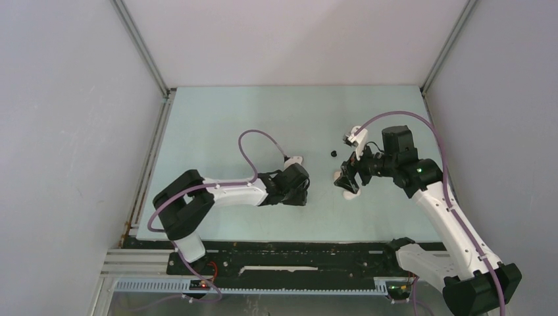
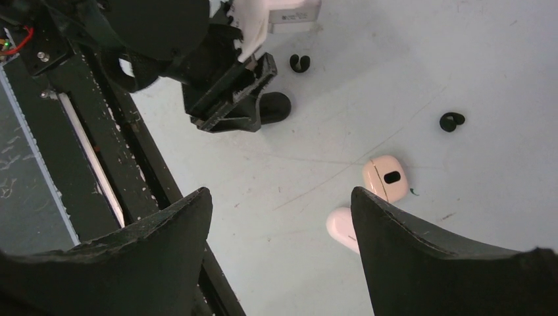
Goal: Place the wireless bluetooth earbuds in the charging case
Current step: Pick up the charging case at the center of the board.
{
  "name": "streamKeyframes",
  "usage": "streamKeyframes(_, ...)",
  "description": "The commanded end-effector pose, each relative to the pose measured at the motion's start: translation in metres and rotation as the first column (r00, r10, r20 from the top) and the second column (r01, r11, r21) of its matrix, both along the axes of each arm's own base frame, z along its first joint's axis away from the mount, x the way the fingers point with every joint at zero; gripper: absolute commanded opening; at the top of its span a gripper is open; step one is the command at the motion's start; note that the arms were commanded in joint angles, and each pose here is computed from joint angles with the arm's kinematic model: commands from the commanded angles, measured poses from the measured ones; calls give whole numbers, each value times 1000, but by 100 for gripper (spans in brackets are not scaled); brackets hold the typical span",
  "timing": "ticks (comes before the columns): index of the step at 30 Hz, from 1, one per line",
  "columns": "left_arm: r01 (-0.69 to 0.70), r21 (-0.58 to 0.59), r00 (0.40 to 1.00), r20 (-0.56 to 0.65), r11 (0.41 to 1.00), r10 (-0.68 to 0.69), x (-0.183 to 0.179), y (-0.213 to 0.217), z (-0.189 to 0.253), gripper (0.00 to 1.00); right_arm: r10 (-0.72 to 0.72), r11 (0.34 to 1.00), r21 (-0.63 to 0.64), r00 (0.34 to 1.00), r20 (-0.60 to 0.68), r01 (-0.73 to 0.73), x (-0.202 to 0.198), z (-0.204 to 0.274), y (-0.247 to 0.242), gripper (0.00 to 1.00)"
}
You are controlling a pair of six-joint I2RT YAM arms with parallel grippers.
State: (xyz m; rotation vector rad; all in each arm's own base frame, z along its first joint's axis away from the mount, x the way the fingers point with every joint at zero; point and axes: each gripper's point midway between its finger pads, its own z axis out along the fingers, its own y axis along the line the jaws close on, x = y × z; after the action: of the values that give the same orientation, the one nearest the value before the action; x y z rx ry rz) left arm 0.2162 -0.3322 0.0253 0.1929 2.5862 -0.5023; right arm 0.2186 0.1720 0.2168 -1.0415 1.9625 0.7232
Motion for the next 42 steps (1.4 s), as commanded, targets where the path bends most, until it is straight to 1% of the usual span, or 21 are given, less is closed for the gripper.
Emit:
streamKeyframes(1,4,-43,997,77,999,-1,2,4,36,50,-47,998,-47,998,30,49,5,-2,-10,80)
streamKeyframes(4,-11,-76,991,133,997,21,0,19,58,53,-53,997,-53,998,20,54,7,-11,-10,80)
streamKeyframes(7,9,-144,984,177,989,17,-8,28,77,56,-4,996,-90,1000,1,4,5,-25,0,79)
streamKeyframes(8,12,-150,983,183,989,16,-10,32,80,58,15,993,-114,1000,-2,-15,4,-31,4,78)
streamKeyframes(10,0,-141,977,209,990,30,-12,44,89,58,59,987,-152,998,-5,-60,3,-41,14,76)
streamKeyframes(13,-87,-165,950,283,982,132,-9,71,107,57,131,973,-195,991,15,-126,2,-52,33,72)
streamKeyframes(15,-172,-211,912,334,962,237,-5,97,121,57,211,952,-234,977,27,-199,-3,-63,51,70)
streamKeyframes(17,-228,-268,867,381,936,320,-3,118,137,57,262,931,-273,964,39,-242,-2,-74,65,69)
streamKeyframes(20,-272,-323,821,413,907,393,-6,142,151,57,312,903,-312,950,0,-296,-1,-90,88,64)
streamKeyframes(22,-286,-321,809,424,903,406,-8,152,150,57,291,896,-350,957,-4,-274,9,-101,103,61)
streamKeyframes(24,-295,-299,806,432,907,404,-10,160,147,57,249,900,-377,968,33,-219,23,-108,119,64)
streamKeyframes(27,-302,-267,811,433,915,394,-13,167,140,57,174,916,-379,981,82,-131,47,-113,143,70)
streamKeyframes(31,-302,-269,813,428,915,394,-17,172,135,57,89,912,-404,995,36,-67,69,-132,165,73)
streamKeyframes(33,-305,-281,810,427,910,403,-18,174,135,57,78,895,-441,997,6,-67,71,-147,170,73)
streamKeyframes(36,-307,-292,805,427,906,411,-18,175,137,57,96,855,-511,995,-10,-88,63,-166,169,75)
streamKeyframes(39,-302,-298,804,431,905,410,-17,173,138,57,84,804,-591,996,1,-67,58,-179,156,77)
streamKeyframes(42,-289,-292,808,437,912,395,-15,168,139,57,59,782,-623,998,24,-31,58,-182,142,79)
